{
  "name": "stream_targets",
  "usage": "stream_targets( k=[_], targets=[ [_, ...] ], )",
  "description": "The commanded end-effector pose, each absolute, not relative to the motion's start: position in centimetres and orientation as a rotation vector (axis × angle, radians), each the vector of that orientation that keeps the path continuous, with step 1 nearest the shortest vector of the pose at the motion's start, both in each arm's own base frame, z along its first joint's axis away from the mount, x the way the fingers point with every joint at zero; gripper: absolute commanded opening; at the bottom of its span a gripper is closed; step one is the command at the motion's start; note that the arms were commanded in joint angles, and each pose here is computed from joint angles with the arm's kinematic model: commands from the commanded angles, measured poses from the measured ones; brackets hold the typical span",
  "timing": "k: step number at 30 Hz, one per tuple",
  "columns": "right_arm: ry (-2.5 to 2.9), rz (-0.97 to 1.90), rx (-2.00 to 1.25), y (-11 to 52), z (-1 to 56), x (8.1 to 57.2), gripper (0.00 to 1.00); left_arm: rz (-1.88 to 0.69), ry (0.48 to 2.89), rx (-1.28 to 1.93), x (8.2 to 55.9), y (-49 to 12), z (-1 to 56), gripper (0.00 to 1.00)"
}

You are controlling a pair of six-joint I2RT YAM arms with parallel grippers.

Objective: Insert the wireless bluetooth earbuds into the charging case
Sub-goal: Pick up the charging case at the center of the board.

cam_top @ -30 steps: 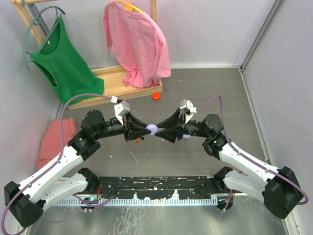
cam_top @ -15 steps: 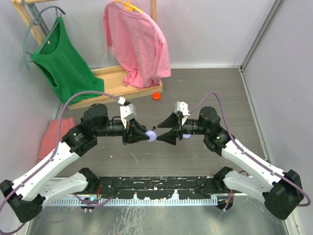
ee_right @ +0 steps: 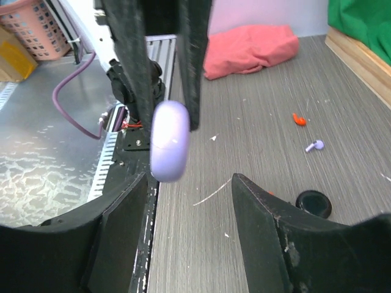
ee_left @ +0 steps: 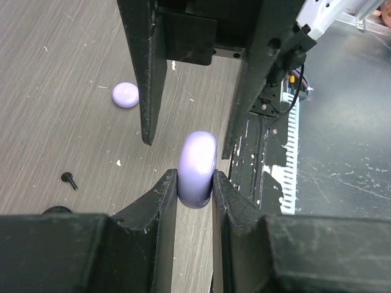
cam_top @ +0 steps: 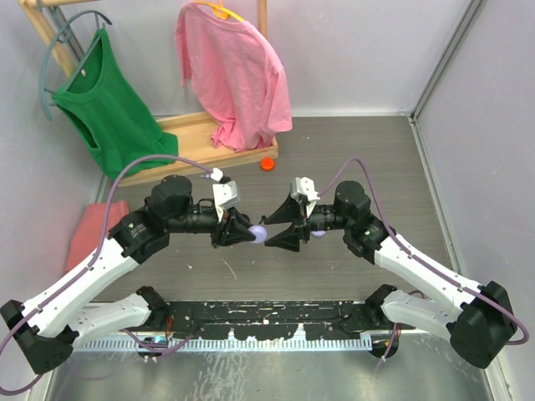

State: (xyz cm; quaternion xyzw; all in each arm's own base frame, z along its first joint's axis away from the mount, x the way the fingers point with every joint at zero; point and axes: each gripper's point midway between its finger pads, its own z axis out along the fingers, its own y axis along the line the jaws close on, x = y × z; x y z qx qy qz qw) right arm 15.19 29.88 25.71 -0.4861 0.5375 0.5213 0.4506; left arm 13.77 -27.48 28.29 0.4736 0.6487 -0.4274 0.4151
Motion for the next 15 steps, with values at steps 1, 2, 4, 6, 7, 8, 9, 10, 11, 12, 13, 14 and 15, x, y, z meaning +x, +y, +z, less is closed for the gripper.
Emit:
stream_targets(
  k=[1, 2, 4, 6, 7, 8, 9, 10, 11, 12, 13, 14, 15],
  targets=[
    [1.154, 1.289, -1.253, 30.57, 28.65, 14.27, 0.64, -1.042, 1.572, 1.198, 14.24, -27.82, 29.7, 0.1],
    [1.154, 1.288, -1.252, 30.64, 28.67, 14.3, 0.63, -1.046, 1.569, 1.201, 14.16, -27.88, 29.7, 0.1],
    [1.153, 1.291, -1.25, 30.8, 28.79, 14.31, 0.63, -1.05, 1.563, 1.206, 14.05, -28.03, 29.7, 0.1],
    [1.153, 1.296, -1.253, 30.96, 28.88, 14.22, 0.61, -1.047, 1.561, 1.207, 14.11, -28.13, 29.69, 0.1],
    [1.158, 1.299, -1.254, 31.01, 28.83, 14.24, 0.6, -1.046, 1.562, 1.207, 14.13, -28.17, 29.66, 0.1],
    [1.164, 1.301, -1.255, 31.09, 28.73, 14.28, 0.59, -1.046, 1.558, 1.207, 14.12, -28.19, 29.76, 0.1],
    [1.171, 1.3, -1.256, 31.12, 28.62, 14.32, 0.58, -1.042, 1.557, 1.206, 14.16, -28.18, 29.8, 0.1],
    [1.183, 1.3, -1.256, 31.13, 28.41, 14.38, 0.56, -1.043, 1.554, 1.207, 14.1, -28.19, 29.86, 0.1],
    [1.192, 1.299, -1.257, 31.14, 28.26, 14.44, 0.55, -1.042, 1.554, 1.209, 14.07, -28.18, 29.85, 0.1],
    [1.2, 1.3, -1.26, 31.16, 28.1, 14.42, 0.54, -1.042, 1.551, 1.21, 14.04, -28.17, 29.89, 0.1],
    [1.204, 1.299, -1.26, 31.16, 28.04, 14.44, 0.53, -1.04, 1.55, 1.211, 14.02, -28.15, 29.89, 0.1],
    [1.205, 1.299, -1.26, 31.15, 28.02, 14.44, 0.52, -1.038, 1.548, 1.214, 13.98, -28.14, 29.86, 0.1],
    [1.209, 1.3, -1.259, 31.16, 27.91, 14.45, 0.51, -1.034, 1.549, 1.213, 14.03, -28.1, 29.82, 0.1]
  ],
)
